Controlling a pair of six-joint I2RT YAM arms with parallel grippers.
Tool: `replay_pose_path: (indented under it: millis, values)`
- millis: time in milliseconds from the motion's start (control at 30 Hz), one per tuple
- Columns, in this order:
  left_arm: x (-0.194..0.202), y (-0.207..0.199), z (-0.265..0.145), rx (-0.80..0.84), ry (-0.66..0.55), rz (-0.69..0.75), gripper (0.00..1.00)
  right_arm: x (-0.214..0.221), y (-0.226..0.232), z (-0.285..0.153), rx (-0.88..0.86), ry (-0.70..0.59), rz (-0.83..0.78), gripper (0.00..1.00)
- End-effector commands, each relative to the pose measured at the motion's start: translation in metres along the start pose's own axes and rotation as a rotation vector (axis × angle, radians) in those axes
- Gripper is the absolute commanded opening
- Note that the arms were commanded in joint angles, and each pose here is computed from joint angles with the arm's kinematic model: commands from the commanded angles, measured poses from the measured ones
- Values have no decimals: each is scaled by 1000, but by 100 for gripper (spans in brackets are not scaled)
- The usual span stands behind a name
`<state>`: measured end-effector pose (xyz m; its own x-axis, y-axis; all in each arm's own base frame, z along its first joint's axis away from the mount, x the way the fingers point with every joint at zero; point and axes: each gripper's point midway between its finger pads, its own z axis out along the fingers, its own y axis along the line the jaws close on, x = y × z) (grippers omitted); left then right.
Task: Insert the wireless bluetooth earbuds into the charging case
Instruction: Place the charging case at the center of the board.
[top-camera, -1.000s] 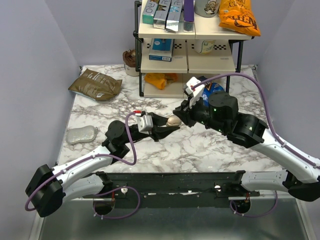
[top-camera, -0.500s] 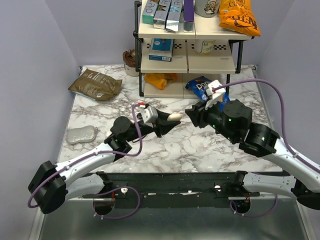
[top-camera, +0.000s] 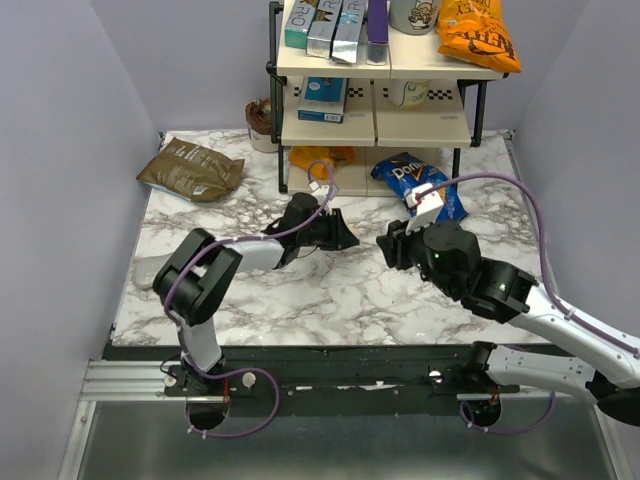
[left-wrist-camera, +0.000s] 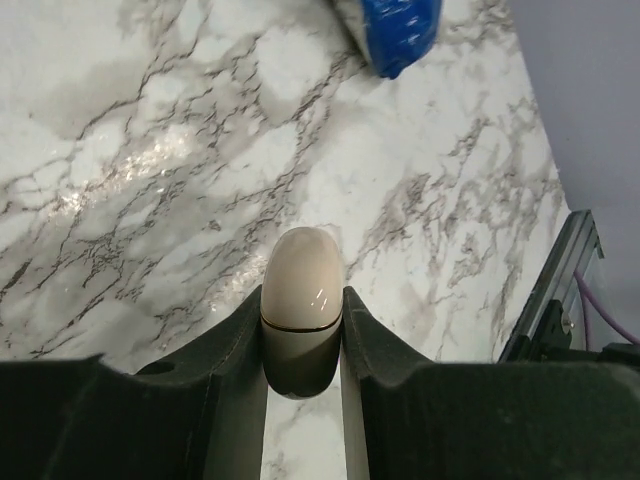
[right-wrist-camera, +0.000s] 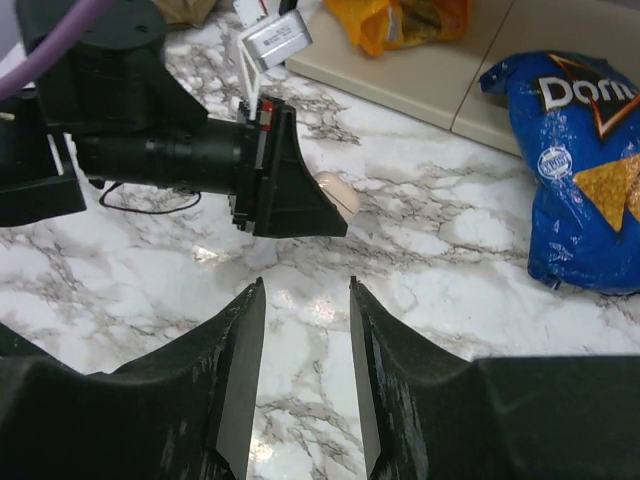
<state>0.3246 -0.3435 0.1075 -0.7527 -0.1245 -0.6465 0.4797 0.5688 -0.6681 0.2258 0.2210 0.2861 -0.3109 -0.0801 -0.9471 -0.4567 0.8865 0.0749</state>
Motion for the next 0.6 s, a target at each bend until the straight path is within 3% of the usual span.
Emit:
replay_pose_path:
  millis: [0, 100, 200, 433, 567]
  values:
    - [0, 13, 24, -44, 29, -103, 0, 1, -4, -5, 8, -21, 43, 48]
    - [11, 32, 35, -96, 66, -124, 0, 7, -5, -4, 12, -9, 38, 48]
    - [16, 48, 40, -147, 85, -127, 7, 12, -3, -2, 4, 5, 38, 49]
    - [24, 72, 34, -217, 111, -138, 37, 14, -2, -1, 3, 11, 40, 49]
    - [29, 77, 32, -224, 139, -142, 44, 13, -2, 0, 4, 14, 37, 50]
